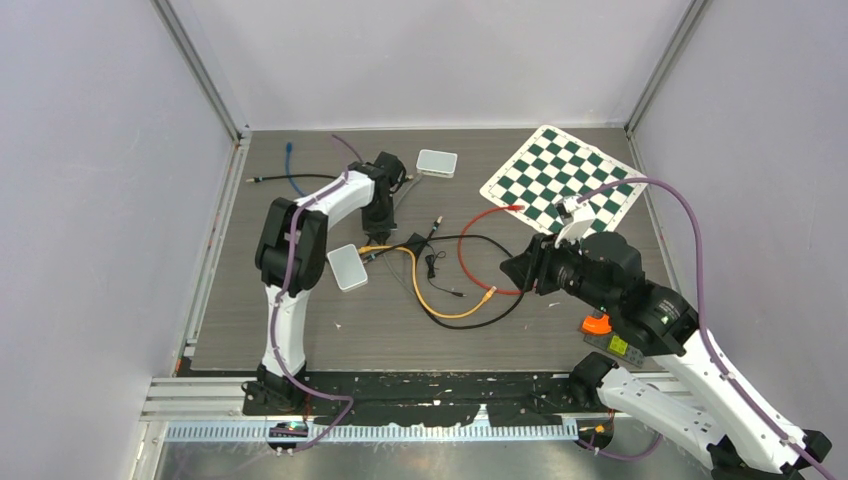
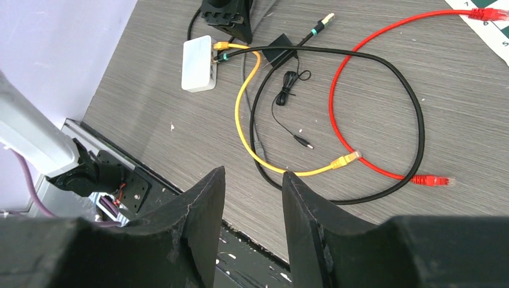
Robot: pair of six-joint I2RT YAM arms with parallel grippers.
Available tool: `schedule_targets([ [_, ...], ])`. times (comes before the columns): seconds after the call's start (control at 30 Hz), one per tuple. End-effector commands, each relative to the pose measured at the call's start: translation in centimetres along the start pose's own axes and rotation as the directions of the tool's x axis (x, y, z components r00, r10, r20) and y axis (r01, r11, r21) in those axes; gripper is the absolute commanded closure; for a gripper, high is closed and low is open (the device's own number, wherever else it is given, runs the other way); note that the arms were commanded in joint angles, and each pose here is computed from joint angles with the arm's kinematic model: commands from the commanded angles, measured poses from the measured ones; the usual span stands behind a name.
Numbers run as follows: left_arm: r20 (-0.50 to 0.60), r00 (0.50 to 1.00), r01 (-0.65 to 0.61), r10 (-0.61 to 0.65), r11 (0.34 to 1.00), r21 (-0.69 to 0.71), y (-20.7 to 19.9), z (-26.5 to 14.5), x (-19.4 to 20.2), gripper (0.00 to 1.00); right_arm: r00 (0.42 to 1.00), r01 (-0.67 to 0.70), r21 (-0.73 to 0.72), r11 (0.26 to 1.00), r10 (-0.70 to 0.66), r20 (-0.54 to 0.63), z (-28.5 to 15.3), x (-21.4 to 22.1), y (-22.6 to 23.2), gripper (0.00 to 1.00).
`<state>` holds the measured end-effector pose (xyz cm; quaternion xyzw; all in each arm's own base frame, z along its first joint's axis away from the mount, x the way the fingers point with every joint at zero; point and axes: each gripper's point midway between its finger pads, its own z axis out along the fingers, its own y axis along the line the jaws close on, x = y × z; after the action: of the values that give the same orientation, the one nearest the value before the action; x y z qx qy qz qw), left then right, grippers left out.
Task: Insert the plug into the switch port
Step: Pick up the connector from the center of the board.
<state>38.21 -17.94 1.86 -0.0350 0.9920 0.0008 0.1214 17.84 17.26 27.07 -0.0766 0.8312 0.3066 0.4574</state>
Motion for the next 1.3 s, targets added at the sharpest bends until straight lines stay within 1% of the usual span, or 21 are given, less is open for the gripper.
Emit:
schedule_targets([
  [0.0, -0.062, 0.997, -0.043, 0.043, 0.999, 0.003, -0.4, -0.1, 0.5, 1.00, 0.998, -0.001, -0.078, 0.997, 0.006, 0.059, -1.4, -2.1, 2.0, 0.53],
  [0.03, -0.062, 0.997, -0.048, 0.049, 0.999, 0.004, -0.6, -0.2, 0.3, 1.00, 0.998, -0.001, -0.074, 0.997, 0.006, 0.064, -1.3, -2.3, 2.0, 0.53],
  [0.13, -0.014, 0.999, -0.052, 0.053, 0.998, 0.017, -1.2, -1.3, -1.5, 1.00, 0.997, -0.003, -0.048, 0.999, 0.006, 0.076, -1.1, -2.5, 1.5, 0.53],
  [0.27, 0.129, 0.990, -0.057, 0.053, 0.998, 0.029, -1.7, -4.5, -4.4, 1.00, 0.995, -0.006, -0.029, 1.000, 0.009, 0.096, -0.4, -2.9, 1.2, 0.53],
  [0.43, 0.291, 0.955, -0.059, 0.048, 0.998, 0.029, -1.2, -7.9, -6.6, 1.00, 0.994, -0.015, -0.040, 0.999, 0.020, 0.109, 0.5, -3.3, 1.6, 0.53],
  [0.57, 0.384, 0.922, -0.064, 0.046, 0.997, 0.034, -0.7, -10.2, -7.7, 1.00, 0.986, -0.028, -0.028, 0.999, 0.033, 0.166, 1.7, -4.1, 1.2, 0.53],
  [0.67, 0.439, 0.897, -0.080, 0.049, 0.995, 0.052, -0.7, -11.8, -8.1, 1.00, 0.973, -0.049, -0.010, 0.999, 0.050, 0.226, 3.2, -5.2, 0.9, 0.53],
  [0.7, 0.453, 0.890, -0.086, 0.051, 0.995, 0.058, -0.7, -12.2, -8.2, 1.00, 0.975, -0.058, -0.003, 0.998, 0.058, 0.217, 4.1, -5.2, 0.9, 0.53],
  [0.73, 0.466, 0.883, -0.092, 0.053, 0.994, 0.061, -0.7, -12.6, -8.2, 1.00, 0.970, -0.063, -0.017, 0.998, 0.065, 0.235, 4.5, -6.0, 1.4, 0.52],
  [0.77, 0.480, 0.875, -0.098, 0.058, 0.993, 0.059, -0.7, -13.0, -8.3, 1.00, 0.973, -0.069, -0.011, 0.998, 0.069, 0.219, 5.4, -5.9, 1.4, 0.53],
  [0.8, 0.490, 0.869, -0.104, 0.065, 0.993, 0.052, -0.5, -13.1, -8.2, 1.00, 0.969, -0.070, -0.030, 0.997, 0.075, 0.235, 5.7, -6.8, 2.1, 0.53],
  [0.83, 0.501, 0.863, -0.106, 0.069, 0.993, 0.046, -0.4, -13.2, -8.3, 1.00, 0.974, -0.073, -0.022, 0.997, 0.076, 0.215, 6.8, -6.5, 2.0, 0.53],
  [0.87, 0.506, 0.860, -0.108, 0.074, 0.993, 0.039, -0.3, -13.2, -8.2, 1.00, 0.971, -0.071, -0.041, 0.997, 0.078, 0.227, 7.1, -7.2, 2.6, 0.52],
  [0.9, 0.516, 0.854, -0.108, 0.073, 0.993, 0.038, -0.3, -13.4, -8.3, 1.00, 0.976, -0.063, -0.041, 0.997, 0.071, 0.204, 8.2, -6.9, 2.7, 0.52],
  [0.93, 0.525, 0.848, -0.107, 0.071, 0.994, 0.038, -0.2, -13.6, -8.2, 1.00, 0.973, -0.057, -0.060, 0.997, 0.069, 0.222, 8.4, -7.6, 3.3, 0.52],
  [1.03, 0.579, 0.814, -0.112, 0.054, 0.992, 0.065, -0.5, -14.7, -8.4, 1.00, 0.974, -0.028, -0.076, 0.997, 0.044, 0.223, 10.4, -8.3, 4.0, 0.50],
  [1.13, 0.639, 0.768, -0.133, 0.031, 0.985, 0.112, -1.1, -16.9, -8.4, 1.00, 0.969, -0.014, -0.087, 0.996, 0.035, 0.245, 11.6, -9.7, 4.7, 0.49],
  [1.27, 0.710, 0.704, -0.188, 0.003, 0.965, 0.183, -2.3, -20.8, -8.4, 1.00, 0.950, -0.007, -0.110, 0.994, 0.041, 0.310, 11.4, -12.1, 5.8, 0.46],
])
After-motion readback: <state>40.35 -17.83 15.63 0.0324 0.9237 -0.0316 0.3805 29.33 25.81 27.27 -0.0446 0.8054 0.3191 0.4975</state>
